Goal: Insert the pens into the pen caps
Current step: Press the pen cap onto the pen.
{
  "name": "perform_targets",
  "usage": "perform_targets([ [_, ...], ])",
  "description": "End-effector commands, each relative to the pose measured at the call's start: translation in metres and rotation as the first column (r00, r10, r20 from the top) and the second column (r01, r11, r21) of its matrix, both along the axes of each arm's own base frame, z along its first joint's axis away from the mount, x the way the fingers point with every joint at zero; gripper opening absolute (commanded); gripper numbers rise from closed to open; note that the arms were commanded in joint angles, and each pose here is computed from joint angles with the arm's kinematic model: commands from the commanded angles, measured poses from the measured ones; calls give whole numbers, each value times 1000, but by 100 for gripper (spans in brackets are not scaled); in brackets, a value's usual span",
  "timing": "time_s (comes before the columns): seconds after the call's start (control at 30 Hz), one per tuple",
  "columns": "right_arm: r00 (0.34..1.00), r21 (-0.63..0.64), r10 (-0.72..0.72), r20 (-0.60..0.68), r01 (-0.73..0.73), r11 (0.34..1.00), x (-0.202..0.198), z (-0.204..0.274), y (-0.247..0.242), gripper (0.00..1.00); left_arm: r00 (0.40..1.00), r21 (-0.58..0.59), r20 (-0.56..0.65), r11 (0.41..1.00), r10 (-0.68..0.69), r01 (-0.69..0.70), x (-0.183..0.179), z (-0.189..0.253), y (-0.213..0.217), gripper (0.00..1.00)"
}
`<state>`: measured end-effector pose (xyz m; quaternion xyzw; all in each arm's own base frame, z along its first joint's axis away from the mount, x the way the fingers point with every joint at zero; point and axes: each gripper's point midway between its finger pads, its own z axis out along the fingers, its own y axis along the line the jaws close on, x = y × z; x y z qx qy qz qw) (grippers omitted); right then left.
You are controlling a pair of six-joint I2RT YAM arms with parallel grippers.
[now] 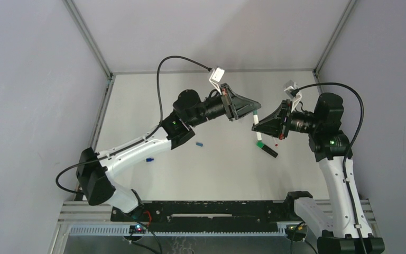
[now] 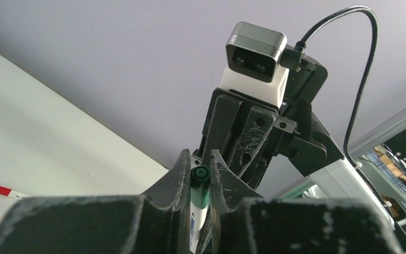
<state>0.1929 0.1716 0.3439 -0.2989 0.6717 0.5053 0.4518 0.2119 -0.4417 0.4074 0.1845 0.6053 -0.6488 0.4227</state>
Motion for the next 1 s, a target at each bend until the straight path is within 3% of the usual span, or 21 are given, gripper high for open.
perform_targets([
  [0.0,972,-34,-152,178,161,986,38,32,-10,0,972,173,-121,960,-201,220,-47,-58,-20,0],
  [0.3,975,32,-88,202,84,996,30,60,-5,0,956,218,-116,932,-270,290,-59,-62,-28,0],
  [0.47,950,-11,-152,271,161,987,40,66,-14,0,957,241,-115,927,-267,287,-59,-64,-25,0],
  [0.63,980,28,-78,185,74,997,32,65,-9,0,966,267,-114,930,-231,253,-55,-67,-23,0],
  [0.97,977,17,-104,186,103,995,34,60,-8,0,972,189,-111,956,-209,227,-50,-44,-18,0],
])
